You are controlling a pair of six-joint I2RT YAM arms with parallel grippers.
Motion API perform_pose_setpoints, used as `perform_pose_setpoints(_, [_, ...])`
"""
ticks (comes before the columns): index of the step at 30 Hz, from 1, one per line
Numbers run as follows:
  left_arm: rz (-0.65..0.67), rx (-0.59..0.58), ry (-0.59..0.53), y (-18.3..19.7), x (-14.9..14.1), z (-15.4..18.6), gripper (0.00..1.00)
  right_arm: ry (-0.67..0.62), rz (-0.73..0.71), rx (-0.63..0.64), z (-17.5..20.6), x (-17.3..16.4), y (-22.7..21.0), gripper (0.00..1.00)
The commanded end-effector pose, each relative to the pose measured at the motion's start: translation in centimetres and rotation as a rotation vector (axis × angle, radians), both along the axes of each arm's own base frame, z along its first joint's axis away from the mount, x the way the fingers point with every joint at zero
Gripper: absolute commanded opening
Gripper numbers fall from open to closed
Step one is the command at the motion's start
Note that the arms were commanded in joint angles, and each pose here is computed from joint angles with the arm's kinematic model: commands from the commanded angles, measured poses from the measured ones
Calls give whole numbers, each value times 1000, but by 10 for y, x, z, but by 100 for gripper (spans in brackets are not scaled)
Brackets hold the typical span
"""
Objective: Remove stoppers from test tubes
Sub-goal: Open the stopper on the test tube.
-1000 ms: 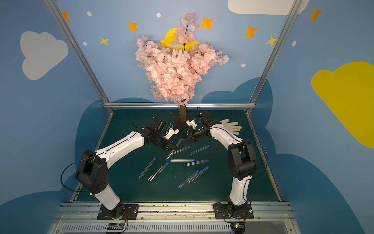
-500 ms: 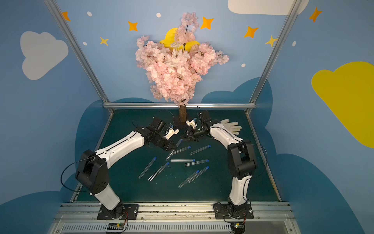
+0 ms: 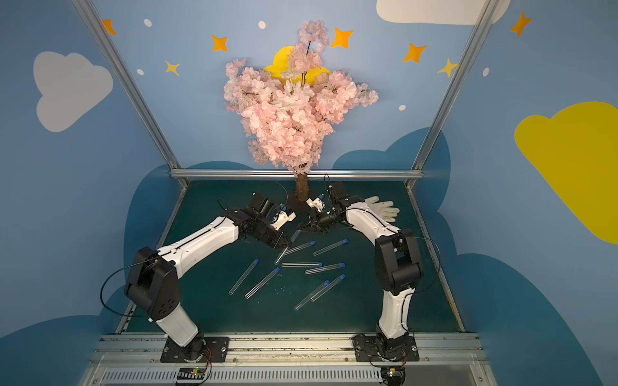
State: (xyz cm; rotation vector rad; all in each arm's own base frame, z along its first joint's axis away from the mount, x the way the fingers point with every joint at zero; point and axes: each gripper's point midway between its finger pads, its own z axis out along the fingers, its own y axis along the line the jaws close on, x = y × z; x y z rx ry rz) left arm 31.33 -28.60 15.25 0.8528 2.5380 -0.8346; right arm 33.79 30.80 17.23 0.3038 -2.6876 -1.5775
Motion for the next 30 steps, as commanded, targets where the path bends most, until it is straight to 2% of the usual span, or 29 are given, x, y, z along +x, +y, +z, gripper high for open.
perform_pose_setpoints(1, [-13,-19,-20,-1,-2,10,10,-3,23,-1,1,-2,4,18])
perform_pose_setpoints(6, [-14,-12,-23,-2,0,10,10,-8,36,12,5,-4,6,15])
perform_pose_setpoints(16, [-13,10,-32,1,2,5,10,-15,39,41,16,-5,6,0])
perform_pose_setpoints(19, [-14,38,-29,5,0,-3,10,-32,29,34,22,0,3,0])
perform_pose_setpoints(23, [-27,74,-24,11,-3,-10,10,-78,27,-49,23,5,-7,0])
perform_pose_setpoints(30, [-34,117,-12,20,-8,-19,10,-97,3,-43,27,15,-15,0])
